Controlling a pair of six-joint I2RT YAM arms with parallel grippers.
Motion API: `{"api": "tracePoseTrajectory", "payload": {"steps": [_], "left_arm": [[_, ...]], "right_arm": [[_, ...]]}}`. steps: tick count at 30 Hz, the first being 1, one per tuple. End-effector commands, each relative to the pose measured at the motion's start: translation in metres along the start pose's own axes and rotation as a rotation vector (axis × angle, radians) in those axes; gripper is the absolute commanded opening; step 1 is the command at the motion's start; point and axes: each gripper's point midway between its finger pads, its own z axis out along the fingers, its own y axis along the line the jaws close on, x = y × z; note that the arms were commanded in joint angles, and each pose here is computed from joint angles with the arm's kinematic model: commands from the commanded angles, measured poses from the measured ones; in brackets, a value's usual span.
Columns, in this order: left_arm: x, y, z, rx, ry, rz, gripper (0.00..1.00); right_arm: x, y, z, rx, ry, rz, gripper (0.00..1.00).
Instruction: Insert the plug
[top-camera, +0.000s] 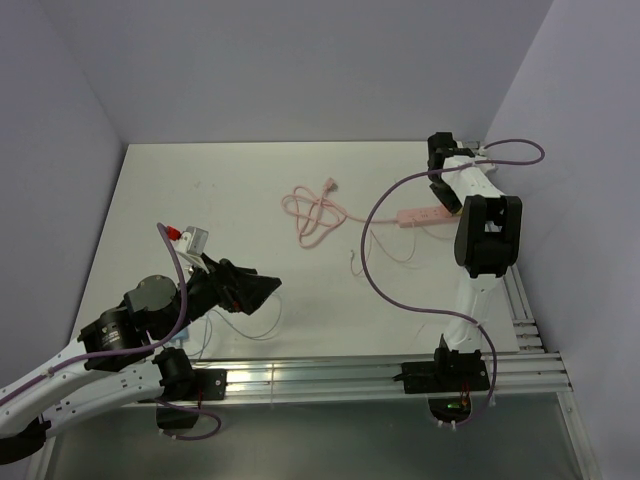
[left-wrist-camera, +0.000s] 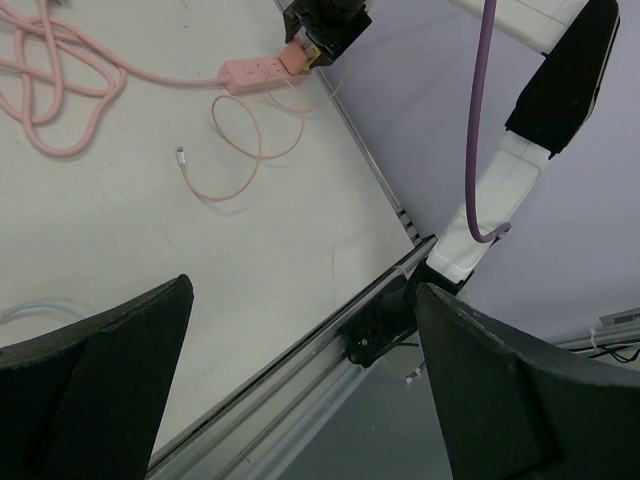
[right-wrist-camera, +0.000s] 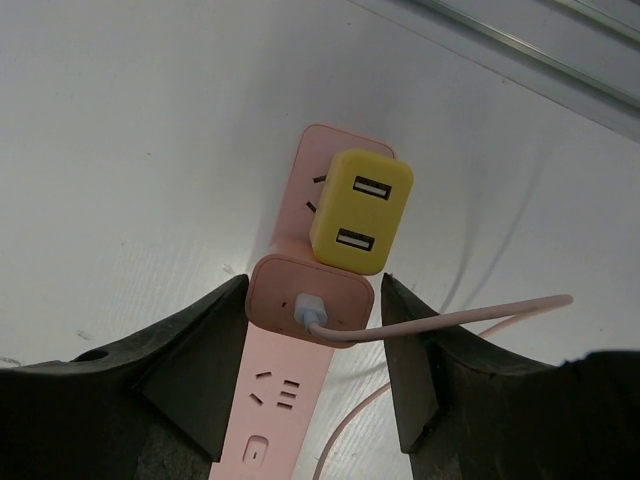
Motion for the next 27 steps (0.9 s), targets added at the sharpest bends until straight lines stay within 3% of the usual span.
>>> {"api": "tracePoseTrajectory", "payload": {"steps": [1, 6, 9, 10, 27], "left_arm": [[-0.011, -0.008, -0.002, 0.022, -0.032, 0.005, 0.99], [-0.011, -0.007, -0.003, 0.02, -0.03, 0.005, 1.0], [-0.011, -0.006, -0.004, 0.017, -0.033, 0.004, 1.0], [-0.012, -0.007, -0.005, 0.021, -0.035, 0.002, 0.99], [-0.009, -0.01, -0.007, 0.053, -0.031, -0.017, 0.99]], "right_arm": [[-0.004, 0.002, 0.003, 0.006, -0.007, 0.037, 0.62], [-0.003, 0.002, 0.005, 0.015, -0.007, 0.029, 0.49], [0.003, -0.002, 0.008, 0.046, 0.014, 0.009, 0.09], [0.006, -0.004, 0.011, 0.057, 0.021, -0.002, 0.04], [0.072, -0.066, 0.029, 0.168, 0.206, -0.271, 0.0]]}}
